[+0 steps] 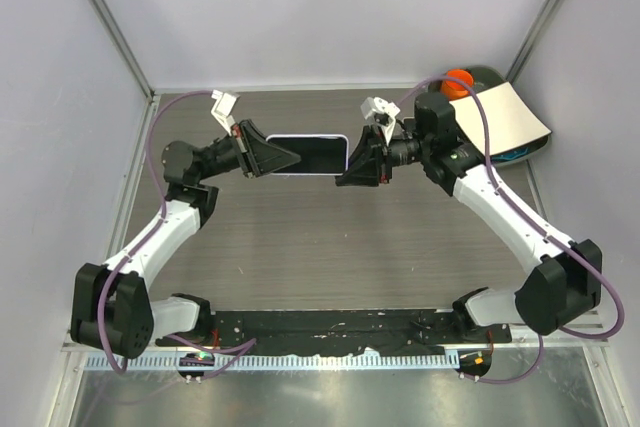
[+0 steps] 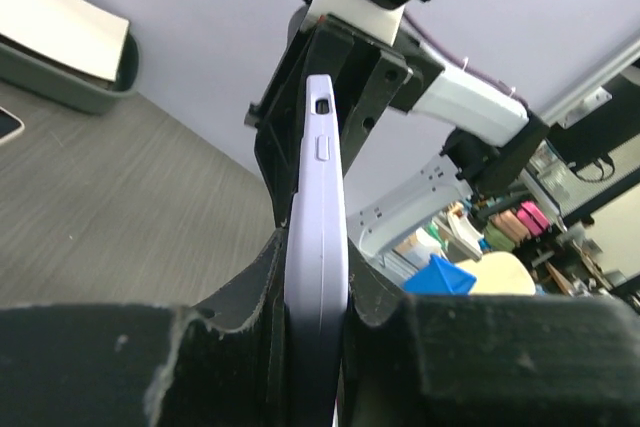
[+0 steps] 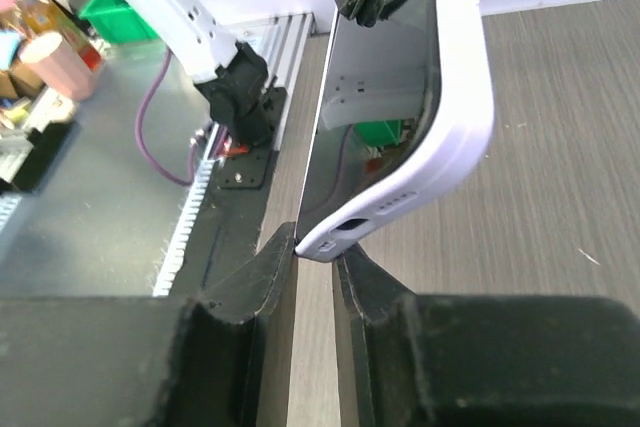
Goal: Take the phone out of the phone case
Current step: Remove the phone case from the phone.
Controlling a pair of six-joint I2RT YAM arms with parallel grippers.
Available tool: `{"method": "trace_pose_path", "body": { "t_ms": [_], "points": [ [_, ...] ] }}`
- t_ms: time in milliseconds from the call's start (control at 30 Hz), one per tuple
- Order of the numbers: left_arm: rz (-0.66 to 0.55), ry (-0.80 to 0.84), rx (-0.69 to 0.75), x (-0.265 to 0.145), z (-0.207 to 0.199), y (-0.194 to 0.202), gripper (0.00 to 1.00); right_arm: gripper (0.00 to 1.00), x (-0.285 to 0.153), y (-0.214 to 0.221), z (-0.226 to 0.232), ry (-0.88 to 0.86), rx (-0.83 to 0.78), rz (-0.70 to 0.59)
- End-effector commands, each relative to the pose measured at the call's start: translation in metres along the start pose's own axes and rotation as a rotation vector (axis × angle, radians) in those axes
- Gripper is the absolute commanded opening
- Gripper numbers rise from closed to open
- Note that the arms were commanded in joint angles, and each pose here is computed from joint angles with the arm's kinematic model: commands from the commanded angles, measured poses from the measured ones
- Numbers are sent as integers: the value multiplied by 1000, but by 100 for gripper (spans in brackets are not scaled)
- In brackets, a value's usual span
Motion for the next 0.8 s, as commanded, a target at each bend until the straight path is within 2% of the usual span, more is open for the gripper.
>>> {"method": "trace_pose_path", "body": {
  "t_ms": [0,67,133,167,200,267,467,767],
  "points": [
    [-33,57,42,4,-11,-1,0,13,8,-46,13,-66,-92,-210],
    [-38,81,40,4,-16,-1,0,9,10,-41,14,-95,-82,-242],
    [-34,103,33,4,-22,-1,0,6,8,-44,18,-135,-112,-283],
    [-33,107,32,4,-23,-1,0,4,6,-48,23,-157,-188,-308],
    [-30,107,29,4,-22,0,0,4,6,-48,26,-176,-151,-306],
    [-21,81,11,4,-16,3,0,2,4,-51,30,-195,-203,-324],
    [28,6,-65,8,0,6,0,1,0,-49,41,-211,-256,-310],
    [81,0,-108,12,5,7,0,1,-2,-43,45,-224,-279,-286]
  ]
}}
Point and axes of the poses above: each gripper's point midway between its finger pads, its own x axis out along the fingers, its own z axis along the line the jaws close on, y = z × x, the point moved 10 cm from there along -x, back along the fingers, and after that the axes turned 9 degrees about x, right-handed, at the moved point
